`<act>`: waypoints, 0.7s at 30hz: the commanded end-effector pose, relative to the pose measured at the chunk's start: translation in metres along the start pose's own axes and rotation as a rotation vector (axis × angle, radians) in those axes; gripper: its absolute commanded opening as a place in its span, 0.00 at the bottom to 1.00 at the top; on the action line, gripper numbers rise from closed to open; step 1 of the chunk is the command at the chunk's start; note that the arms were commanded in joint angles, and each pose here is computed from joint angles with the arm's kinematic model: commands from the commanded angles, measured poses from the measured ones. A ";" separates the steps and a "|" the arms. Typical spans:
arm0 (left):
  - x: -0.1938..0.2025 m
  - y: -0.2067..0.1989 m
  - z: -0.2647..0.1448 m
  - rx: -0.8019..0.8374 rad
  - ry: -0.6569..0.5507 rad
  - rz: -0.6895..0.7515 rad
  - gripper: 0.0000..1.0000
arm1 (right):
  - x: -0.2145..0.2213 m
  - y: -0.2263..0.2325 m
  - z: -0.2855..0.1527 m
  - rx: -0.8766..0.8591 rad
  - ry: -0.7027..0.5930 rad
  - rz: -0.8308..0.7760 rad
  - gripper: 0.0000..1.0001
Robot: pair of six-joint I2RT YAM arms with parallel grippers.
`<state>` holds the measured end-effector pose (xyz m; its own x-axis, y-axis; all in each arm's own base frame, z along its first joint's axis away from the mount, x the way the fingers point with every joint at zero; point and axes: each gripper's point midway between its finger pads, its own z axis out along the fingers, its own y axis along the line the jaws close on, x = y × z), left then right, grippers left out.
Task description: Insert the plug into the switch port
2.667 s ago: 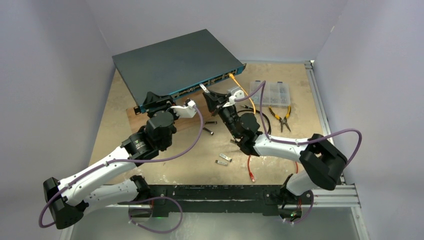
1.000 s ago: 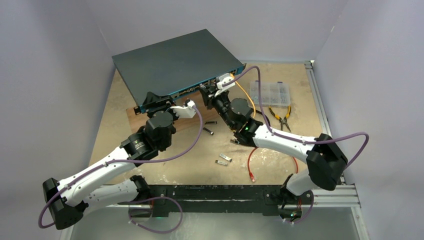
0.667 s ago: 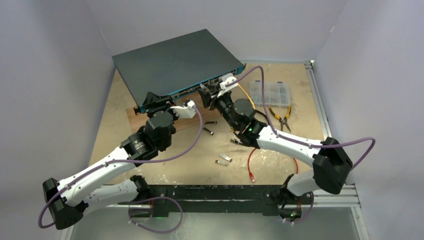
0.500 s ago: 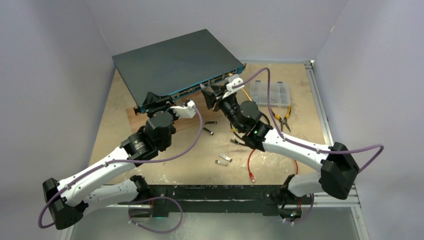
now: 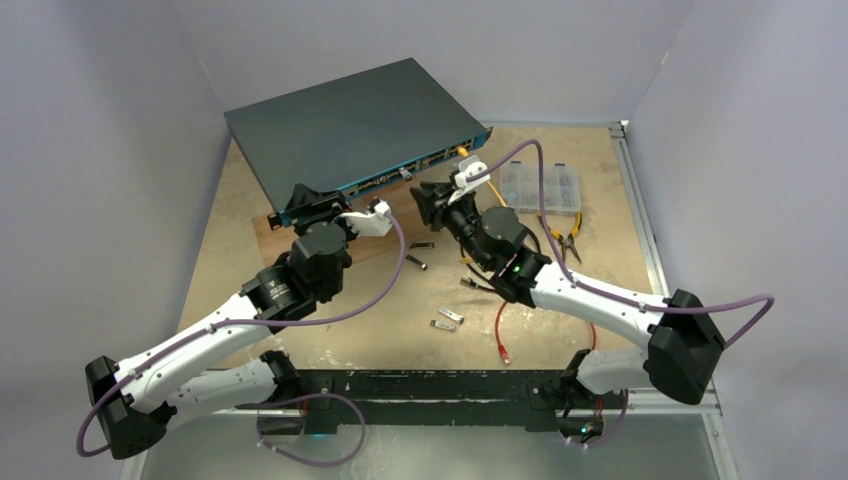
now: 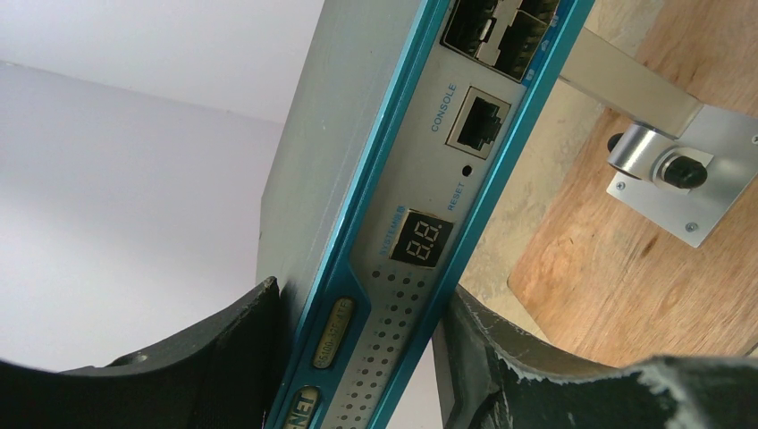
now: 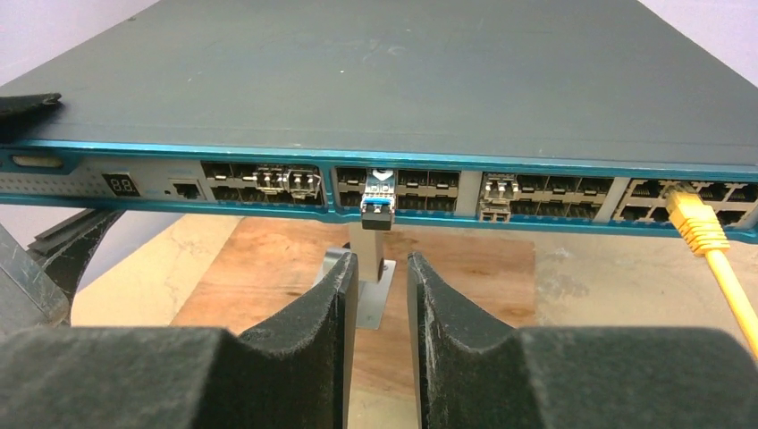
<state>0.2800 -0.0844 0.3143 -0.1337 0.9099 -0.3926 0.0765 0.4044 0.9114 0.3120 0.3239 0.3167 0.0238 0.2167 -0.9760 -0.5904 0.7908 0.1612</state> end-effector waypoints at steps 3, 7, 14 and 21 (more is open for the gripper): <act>-0.008 0.004 -0.003 -0.021 -0.047 -0.286 0.00 | -0.015 0.007 0.001 -0.033 -0.035 0.017 0.28; -0.008 0.004 -0.003 -0.021 -0.047 -0.287 0.00 | -0.020 0.007 0.006 -0.025 -0.048 0.010 0.27; -0.009 0.004 -0.003 -0.018 -0.052 -0.290 0.00 | -0.021 0.006 0.014 -0.008 -0.059 -0.009 0.25; -0.009 0.003 -0.003 -0.016 -0.054 -0.291 0.00 | -0.026 0.005 0.020 -0.002 -0.069 -0.028 0.22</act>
<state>0.2801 -0.0849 0.3141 -0.1317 0.9101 -0.3929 0.0781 0.4047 0.9111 0.3199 0.3357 0.3086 0.0191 0.1836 -0.9828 -0.5964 0.7910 0.1362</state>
